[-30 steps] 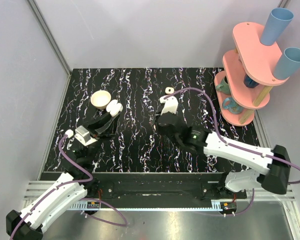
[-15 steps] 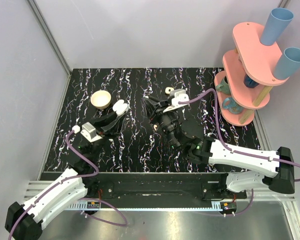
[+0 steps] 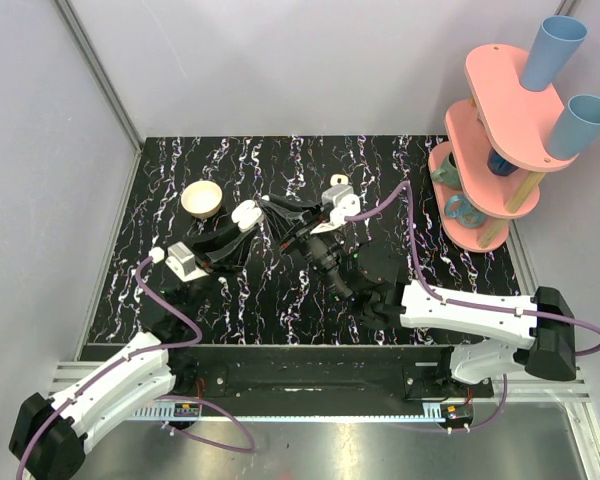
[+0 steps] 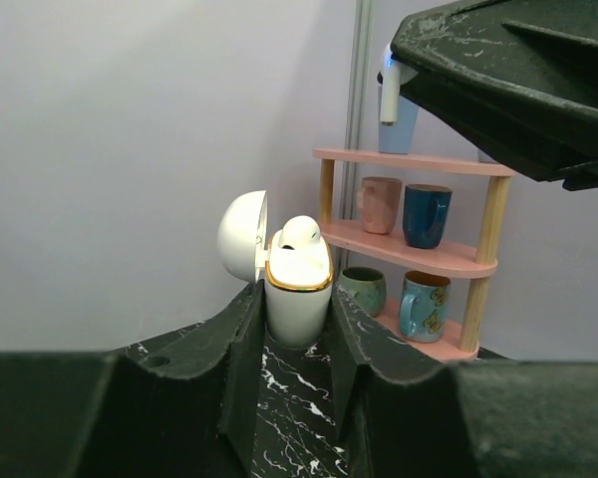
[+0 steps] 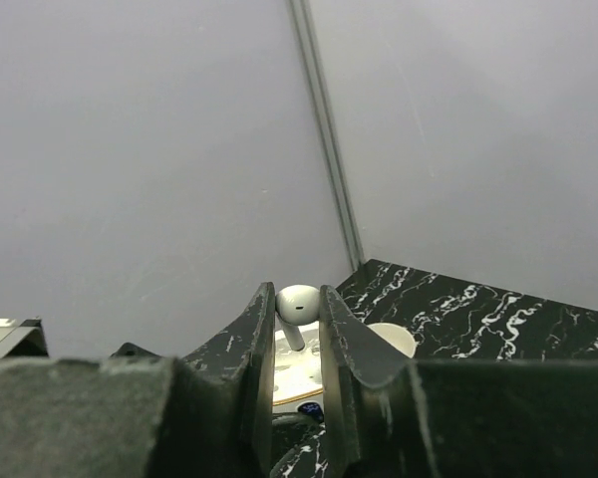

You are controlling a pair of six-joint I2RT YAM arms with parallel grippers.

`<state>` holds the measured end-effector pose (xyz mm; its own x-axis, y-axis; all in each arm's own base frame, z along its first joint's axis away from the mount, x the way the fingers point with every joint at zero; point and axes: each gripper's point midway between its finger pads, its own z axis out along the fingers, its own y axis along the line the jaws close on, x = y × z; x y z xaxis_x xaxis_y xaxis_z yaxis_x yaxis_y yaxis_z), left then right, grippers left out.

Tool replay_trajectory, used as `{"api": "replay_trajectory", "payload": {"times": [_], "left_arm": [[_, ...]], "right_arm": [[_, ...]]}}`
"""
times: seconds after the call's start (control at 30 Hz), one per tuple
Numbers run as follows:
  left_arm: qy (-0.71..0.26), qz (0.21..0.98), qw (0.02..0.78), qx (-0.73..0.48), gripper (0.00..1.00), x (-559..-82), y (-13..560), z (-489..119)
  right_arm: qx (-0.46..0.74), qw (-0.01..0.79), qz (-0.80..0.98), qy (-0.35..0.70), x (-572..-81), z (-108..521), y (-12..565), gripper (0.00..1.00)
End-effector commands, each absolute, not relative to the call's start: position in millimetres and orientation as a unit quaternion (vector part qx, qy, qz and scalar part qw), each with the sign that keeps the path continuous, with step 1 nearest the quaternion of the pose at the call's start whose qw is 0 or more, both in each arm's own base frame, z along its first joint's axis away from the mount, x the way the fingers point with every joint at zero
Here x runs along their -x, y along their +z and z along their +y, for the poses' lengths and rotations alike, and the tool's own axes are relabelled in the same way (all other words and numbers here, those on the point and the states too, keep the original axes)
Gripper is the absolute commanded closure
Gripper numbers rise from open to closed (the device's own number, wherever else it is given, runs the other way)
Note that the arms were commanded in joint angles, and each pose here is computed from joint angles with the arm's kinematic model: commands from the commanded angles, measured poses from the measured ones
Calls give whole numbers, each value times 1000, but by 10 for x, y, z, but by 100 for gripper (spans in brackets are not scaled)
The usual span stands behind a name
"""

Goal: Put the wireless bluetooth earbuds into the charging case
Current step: Insert the left earbud into the left side groove of the charging case.

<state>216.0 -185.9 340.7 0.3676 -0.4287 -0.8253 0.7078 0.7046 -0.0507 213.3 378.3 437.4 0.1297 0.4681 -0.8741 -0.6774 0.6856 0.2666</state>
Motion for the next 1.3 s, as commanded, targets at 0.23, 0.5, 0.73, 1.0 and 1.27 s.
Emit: {"api": "replay_trajectory", "payload": {"times": [0.23, 0.5, 0.73, 1.0, 1.27], "left_arm": [[-378, 393, 823, -157, 100, -2015, 3658, -1849], [-375, 389, 827, -154, 100, -1984, 3665, -1811], [-378, 385, 828, -155, 100, -1964, 3678, -1809], [-379, 389, 826, -152, 100, -1972, 3639, -1807], [-380, 392, 824, -151, 100, -1983, 3620, -1814]], "right_arm": [[159, 728, 499, 441, -1899, 4138, 4338, 84], [183, 720, 498, 446, -1870, 4297, 4262, 85], [187, 723, 506, 431, -1920, 4333, 4174, 84], [179, 730, 497, 433, -1917, 4292, 4279, 84], [174, 743, 477, 437, -1889, 4210, 4411, 84]]}}
